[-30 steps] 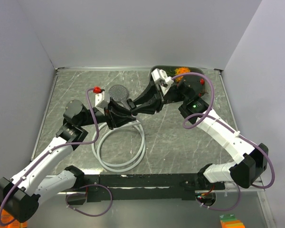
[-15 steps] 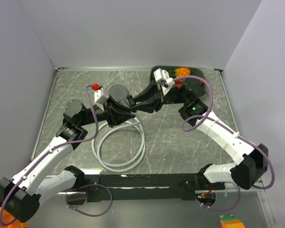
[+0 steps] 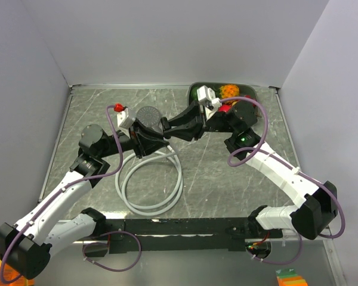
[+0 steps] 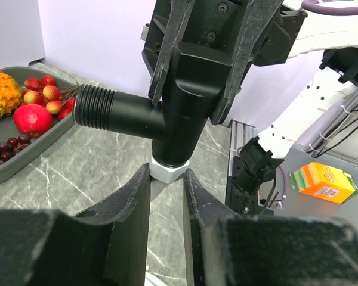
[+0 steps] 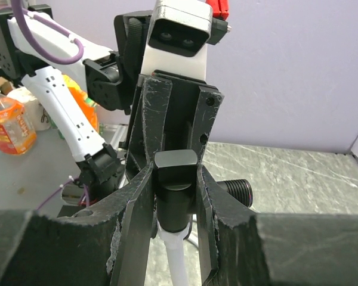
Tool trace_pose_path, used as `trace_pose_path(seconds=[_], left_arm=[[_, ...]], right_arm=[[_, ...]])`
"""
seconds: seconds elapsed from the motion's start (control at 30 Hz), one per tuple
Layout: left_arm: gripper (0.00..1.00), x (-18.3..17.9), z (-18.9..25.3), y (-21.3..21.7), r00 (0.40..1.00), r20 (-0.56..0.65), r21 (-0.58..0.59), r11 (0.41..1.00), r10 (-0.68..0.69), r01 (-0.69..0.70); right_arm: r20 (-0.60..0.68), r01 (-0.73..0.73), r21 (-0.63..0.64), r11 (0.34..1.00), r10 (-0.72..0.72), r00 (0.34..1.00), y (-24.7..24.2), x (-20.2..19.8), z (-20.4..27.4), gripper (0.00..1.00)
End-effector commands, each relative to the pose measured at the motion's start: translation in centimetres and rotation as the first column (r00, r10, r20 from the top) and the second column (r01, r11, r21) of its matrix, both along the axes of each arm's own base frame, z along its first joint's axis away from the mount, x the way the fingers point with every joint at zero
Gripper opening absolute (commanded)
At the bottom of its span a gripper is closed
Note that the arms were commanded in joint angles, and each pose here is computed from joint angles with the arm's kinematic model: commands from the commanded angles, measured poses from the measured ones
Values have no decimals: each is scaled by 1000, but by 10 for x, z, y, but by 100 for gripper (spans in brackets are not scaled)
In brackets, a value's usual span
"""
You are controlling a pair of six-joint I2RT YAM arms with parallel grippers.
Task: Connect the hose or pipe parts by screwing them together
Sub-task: Install the adaptor on the pipeline.
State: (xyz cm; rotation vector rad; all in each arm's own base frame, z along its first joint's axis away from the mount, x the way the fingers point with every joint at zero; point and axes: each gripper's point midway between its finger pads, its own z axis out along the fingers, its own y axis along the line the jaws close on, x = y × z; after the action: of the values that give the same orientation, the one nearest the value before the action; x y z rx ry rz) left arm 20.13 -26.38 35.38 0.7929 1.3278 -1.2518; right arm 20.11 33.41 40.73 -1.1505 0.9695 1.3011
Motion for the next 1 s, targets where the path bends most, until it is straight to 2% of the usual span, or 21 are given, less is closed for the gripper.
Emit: trace_pose_path(seconds=[0.0, 0.3, 0.63, 0.97], left_arm=[[1, 7, 78, 21, 961, 228, -187, 976, 155, -113], [1, 24, 73, 25, 944, 229, -174, 964, 239, -202], [1, 22, 68, 24, 940, 257, -156, 970, 224, -188], [1, 29, 68, 28, 927, 260, -160, 959, 269, -233]], right_arm=[[-81, -68, -91, 994, 60, 995, -2, -17, -22, 0], [-100, 54, -170, 984, -72, 992, 6, -5, -36, 0], [-102, 116, -225, 967, -142, 985, 12, -3, -39, 0], [-104, 220, -282, 934, -258, 961, 15, 4, -52, 0]])
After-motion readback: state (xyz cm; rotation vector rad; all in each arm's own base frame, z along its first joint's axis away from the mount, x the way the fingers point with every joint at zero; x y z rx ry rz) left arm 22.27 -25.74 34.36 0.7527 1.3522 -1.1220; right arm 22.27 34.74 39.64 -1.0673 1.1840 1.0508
